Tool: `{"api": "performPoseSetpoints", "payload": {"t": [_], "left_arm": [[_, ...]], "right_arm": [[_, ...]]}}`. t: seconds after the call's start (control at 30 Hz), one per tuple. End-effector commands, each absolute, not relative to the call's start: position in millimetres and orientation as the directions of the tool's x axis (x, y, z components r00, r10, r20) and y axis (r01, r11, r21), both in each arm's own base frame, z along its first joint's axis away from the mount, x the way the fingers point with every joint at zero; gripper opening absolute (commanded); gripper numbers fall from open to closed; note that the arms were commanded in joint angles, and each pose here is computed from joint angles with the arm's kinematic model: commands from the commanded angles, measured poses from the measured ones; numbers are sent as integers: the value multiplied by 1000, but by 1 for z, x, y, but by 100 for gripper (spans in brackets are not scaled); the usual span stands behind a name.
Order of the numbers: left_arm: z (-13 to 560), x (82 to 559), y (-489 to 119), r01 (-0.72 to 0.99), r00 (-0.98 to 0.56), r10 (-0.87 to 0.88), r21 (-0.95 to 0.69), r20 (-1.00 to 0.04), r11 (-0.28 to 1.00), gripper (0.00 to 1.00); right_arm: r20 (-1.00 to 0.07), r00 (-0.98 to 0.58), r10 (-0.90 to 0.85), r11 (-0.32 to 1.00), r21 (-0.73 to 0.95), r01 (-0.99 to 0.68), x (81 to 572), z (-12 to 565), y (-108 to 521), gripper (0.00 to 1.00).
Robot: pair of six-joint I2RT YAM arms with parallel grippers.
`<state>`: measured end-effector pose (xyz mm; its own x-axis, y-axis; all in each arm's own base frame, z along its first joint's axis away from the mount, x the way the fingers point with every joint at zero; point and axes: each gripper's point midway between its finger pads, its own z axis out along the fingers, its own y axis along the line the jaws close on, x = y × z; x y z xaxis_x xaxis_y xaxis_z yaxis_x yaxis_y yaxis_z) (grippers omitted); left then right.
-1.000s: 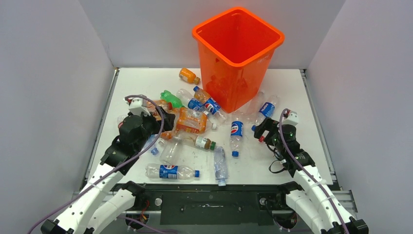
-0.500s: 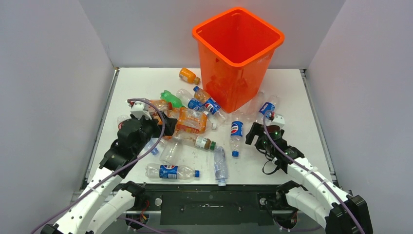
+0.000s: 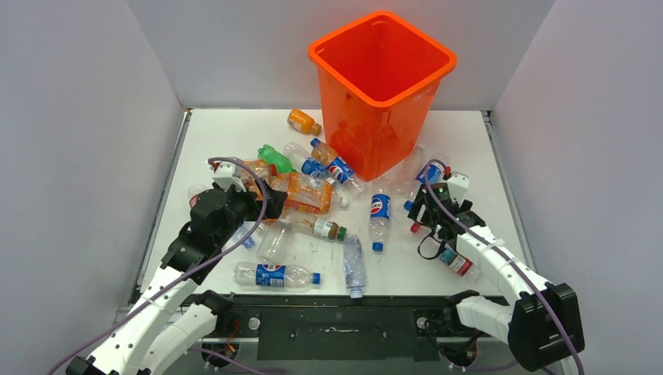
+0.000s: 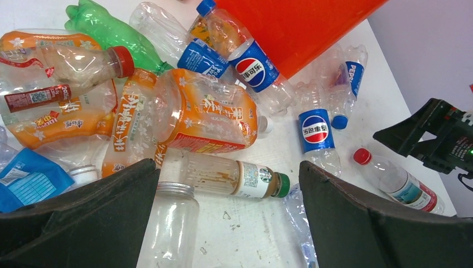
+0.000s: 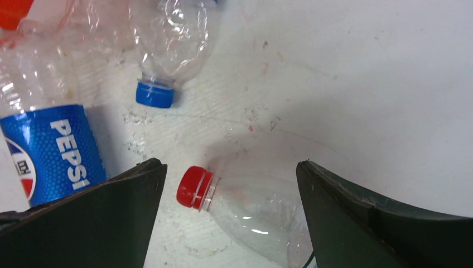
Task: Put the plastic bottles in the bin
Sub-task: Pick up the plastic bottle at the center of the board.
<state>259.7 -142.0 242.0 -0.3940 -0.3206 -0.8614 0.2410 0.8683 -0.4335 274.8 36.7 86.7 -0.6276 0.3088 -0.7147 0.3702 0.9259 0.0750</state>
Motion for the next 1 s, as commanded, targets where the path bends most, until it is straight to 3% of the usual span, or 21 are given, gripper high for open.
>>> {"api": "performPoseSetpoints", "payload": {"t": [0.0, 0.3, 0.5, 0.97], "left_arm": [[269, 257, -151, 311, -352, -337, -448, -873, 838, 96], [271, 251, -155, 336, -363, -341, -463, -867, 820, 96], [270, 251, -156, 337, -363, -339, -462, -868, 821, 96], [264, 250, -157, 325, -373, -310, -436, -875, 839, 96]], "right_arm": [[-721, -634, 280, 953, 131, 272, 271, 101, 53, 90], [-611, -771, 177, 980, 36, 196, 263, 61, 75, 90], [-706, -669, 232, 968, 235, 87, 277, 97, 117, 90], [-656, -706, 266, 949, 307, 72, 307, 68, 176, 94]]}}
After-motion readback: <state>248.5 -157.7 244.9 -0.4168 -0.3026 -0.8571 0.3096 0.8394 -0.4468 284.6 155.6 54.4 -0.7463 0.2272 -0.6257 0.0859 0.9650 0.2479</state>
